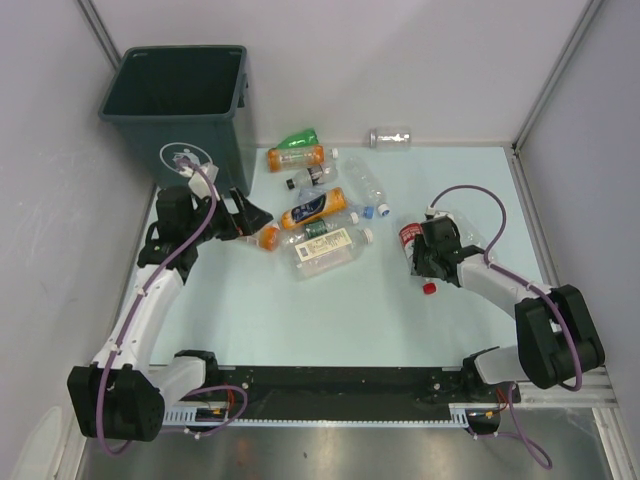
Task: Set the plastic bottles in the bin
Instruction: Pick up the plastic bottle at the center of the board.
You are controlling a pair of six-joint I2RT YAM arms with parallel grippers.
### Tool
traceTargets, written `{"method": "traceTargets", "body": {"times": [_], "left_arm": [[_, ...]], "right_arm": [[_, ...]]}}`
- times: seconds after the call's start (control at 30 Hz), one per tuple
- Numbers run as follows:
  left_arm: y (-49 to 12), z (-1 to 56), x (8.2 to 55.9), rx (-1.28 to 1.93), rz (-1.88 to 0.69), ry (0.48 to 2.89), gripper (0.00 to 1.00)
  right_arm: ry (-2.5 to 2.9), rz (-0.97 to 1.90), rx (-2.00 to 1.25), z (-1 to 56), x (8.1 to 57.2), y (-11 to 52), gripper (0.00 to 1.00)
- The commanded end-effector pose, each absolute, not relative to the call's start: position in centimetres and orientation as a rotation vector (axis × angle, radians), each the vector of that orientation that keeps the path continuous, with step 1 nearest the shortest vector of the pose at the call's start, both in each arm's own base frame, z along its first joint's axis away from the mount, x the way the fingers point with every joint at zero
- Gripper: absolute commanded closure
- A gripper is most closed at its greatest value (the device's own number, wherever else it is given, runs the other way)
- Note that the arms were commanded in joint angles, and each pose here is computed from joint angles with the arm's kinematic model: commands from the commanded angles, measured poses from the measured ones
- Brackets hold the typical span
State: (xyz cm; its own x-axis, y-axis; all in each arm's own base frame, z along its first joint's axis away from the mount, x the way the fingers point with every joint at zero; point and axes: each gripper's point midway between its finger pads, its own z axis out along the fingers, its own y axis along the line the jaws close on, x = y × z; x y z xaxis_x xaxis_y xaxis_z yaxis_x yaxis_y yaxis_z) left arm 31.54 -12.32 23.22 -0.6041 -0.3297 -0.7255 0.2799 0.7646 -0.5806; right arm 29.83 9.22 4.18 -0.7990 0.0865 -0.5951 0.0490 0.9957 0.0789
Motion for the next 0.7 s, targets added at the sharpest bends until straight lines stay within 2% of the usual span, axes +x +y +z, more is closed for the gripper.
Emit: {"method": "traceTargets", "body": {"times": [0.0,0.13,0.47,0.67], "left_arm": [[-12.7,23.8,31.6,-0.013,-0.887,2.021,0.00],[-13.7,24.1,31.0,0.044,-0.957,2.006,0.00],[-19.5,26.9,27.2,0.332,-1.272,1.858,0.00],[-22.6,29.1,24.2,0.486,-1.356,1.725,0.00]], "right_arm": [[2.412,0.123,0.080,7.0,31.3,10.4,0.67],[2.336,0.254,0.009,10.1,30.5,12.8,0.71],[1.851,0.855,-0.179,25.3,26.7,22.2,0.69],[1.742,1.066,-0.289,28.5,23.7,27.0,0.70]]}}
